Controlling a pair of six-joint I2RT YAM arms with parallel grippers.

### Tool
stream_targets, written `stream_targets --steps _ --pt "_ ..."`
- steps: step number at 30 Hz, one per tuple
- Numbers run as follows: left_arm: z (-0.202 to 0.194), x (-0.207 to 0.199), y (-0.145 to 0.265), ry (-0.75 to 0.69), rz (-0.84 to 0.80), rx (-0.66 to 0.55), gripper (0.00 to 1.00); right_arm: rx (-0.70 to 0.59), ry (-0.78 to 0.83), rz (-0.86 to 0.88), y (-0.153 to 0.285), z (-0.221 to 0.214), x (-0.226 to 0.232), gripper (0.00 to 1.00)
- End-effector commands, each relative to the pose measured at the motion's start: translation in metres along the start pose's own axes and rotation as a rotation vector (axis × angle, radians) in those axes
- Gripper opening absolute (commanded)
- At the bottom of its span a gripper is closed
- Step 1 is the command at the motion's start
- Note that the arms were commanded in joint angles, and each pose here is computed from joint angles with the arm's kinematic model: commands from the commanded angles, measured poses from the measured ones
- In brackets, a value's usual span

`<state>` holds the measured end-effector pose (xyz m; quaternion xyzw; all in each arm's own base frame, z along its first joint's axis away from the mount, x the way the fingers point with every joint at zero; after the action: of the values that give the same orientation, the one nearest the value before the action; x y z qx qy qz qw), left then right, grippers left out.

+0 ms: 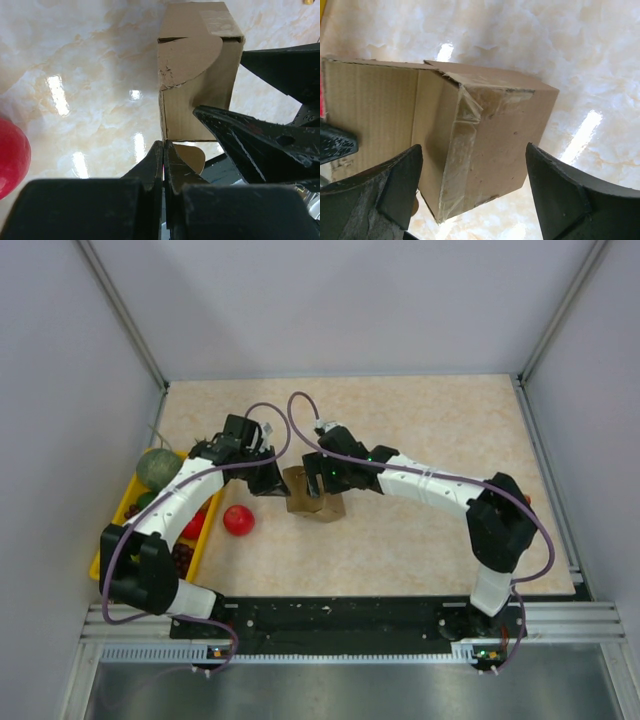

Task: Unpack the express box

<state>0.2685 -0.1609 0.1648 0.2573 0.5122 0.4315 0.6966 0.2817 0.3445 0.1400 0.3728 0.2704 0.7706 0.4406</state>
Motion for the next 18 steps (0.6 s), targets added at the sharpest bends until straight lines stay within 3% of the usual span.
stream_targets --steps 1,18 --pt "0.014 -0.013 0.021 -0.044 -0.042 -0.059 0.0 -0.05 -0.023 -0.059 0.003 0.005 -0.009 0.79" --pt "0.021 -0.017 0.041 -0.05 -0.126 -0.049 0.0 -0.061 -0.131 -0.162 0.018 -0.001 -0.066 0.75"
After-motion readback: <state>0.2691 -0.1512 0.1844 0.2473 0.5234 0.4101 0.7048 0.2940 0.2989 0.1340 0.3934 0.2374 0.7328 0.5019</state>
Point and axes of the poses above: each gripper's point midway between its finger pads, its own y axis back along the fingers, its own x axis along the line the jaws close on, z = x × y, the point moved 3 cm from there along y, back along the fingers, and after that the axes turned 7 degrees about -y, right-handed, at the moved point
